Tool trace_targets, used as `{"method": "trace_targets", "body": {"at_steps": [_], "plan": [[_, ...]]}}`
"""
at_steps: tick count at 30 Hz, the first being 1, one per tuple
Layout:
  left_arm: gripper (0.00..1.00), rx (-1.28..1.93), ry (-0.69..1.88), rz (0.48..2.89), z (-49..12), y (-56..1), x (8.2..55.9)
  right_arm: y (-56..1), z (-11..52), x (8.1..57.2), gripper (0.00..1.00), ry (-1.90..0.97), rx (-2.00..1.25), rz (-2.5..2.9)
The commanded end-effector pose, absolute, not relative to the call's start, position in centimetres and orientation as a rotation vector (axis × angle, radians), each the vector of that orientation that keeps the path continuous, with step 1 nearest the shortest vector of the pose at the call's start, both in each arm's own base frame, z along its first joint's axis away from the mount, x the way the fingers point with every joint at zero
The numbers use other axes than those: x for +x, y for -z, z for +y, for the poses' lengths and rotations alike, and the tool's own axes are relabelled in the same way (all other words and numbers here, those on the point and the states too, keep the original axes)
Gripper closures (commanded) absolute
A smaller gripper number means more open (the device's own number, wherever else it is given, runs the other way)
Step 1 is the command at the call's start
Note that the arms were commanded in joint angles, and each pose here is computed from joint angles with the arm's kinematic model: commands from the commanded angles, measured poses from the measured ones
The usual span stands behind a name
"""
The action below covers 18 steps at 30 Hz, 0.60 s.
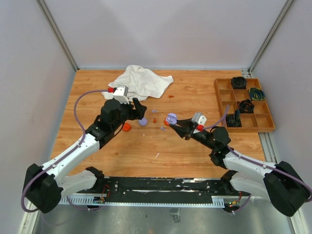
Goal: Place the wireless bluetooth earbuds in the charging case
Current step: Pick up the earbud from the center of the board.
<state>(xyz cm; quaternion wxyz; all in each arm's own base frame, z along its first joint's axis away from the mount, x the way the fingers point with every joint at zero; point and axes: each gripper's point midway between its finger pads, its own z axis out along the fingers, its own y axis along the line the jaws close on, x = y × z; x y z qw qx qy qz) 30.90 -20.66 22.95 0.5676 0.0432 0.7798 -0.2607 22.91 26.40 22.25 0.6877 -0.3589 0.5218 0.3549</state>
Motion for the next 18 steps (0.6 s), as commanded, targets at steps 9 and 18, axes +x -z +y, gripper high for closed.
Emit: {"method": "trace_targets", "body": {"at_steps": [9,18], "plan": [[0.24,-0.286,0.187,2.042,-8.4,-16.3,39.6,-21.9,25.7,22.3,0.99,-0.744,-0.810,1.140],[0.24,-0.462,0.001,2.126,-3.1,-12.2,45.3,-21.6,25.8,22.2,0.99,-0.749,-0.818,1.142]]}}
